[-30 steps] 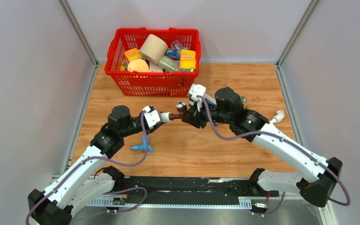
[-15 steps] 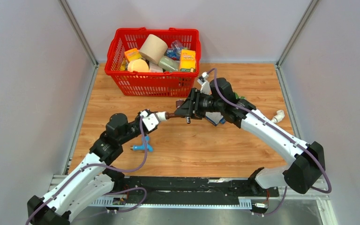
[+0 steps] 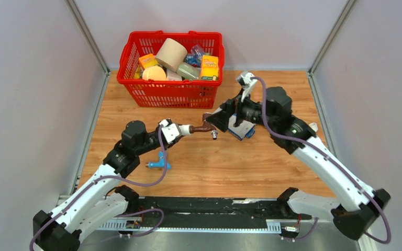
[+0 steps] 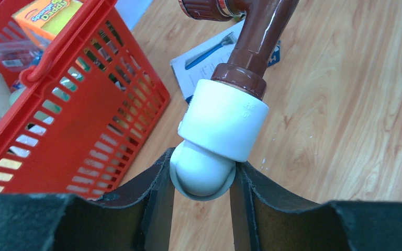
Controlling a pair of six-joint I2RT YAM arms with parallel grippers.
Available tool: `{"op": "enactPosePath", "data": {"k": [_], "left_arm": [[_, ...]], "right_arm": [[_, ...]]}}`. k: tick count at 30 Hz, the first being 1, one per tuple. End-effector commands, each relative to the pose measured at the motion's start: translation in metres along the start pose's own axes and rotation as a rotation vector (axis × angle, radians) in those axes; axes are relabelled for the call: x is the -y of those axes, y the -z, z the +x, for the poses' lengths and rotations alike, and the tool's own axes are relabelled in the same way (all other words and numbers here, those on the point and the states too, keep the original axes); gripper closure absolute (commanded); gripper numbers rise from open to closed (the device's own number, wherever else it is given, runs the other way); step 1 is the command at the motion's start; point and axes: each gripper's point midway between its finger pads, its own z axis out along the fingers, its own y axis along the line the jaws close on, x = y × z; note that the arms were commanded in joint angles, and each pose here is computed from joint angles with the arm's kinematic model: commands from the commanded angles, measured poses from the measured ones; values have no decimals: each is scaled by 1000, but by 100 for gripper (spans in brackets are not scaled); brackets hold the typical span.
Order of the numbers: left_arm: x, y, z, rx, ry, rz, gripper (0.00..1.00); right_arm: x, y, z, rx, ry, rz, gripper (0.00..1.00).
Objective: Install the water faucets
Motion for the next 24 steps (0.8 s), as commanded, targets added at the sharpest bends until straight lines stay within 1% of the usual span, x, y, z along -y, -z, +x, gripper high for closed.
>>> {"op": "enactPosePath", "data": {"k": [1,2,4,7,9,13,16,24], "left_arm": [[-2,0,-45,134,-1,57,100],[4,-2,-40,115,18,91,100],[10,-3,-42,122,33,132,100],[21,-4,-51,148,61,209,100],[28,-4,-55,161,79,262,100],[39,-4,-62,183,107,339,100],[46,-3,-64,190,123,388,100],[51,-2,-67,198,136,429,100]], "right_arm": [[-9,43,-23,150,590,-41,2],[-11,52,-18,161,681,-56,0],[-9,64,-3,165,869,-78,0],[-11,84,12,197,1056,-98,0],[-18,93,20,222,1141,-136,0],[-38,103,30,254,1169,-244,0],[-46,105,30,262,1168,-284,0],[-50,76,43,190,1159,-376,0]]}}
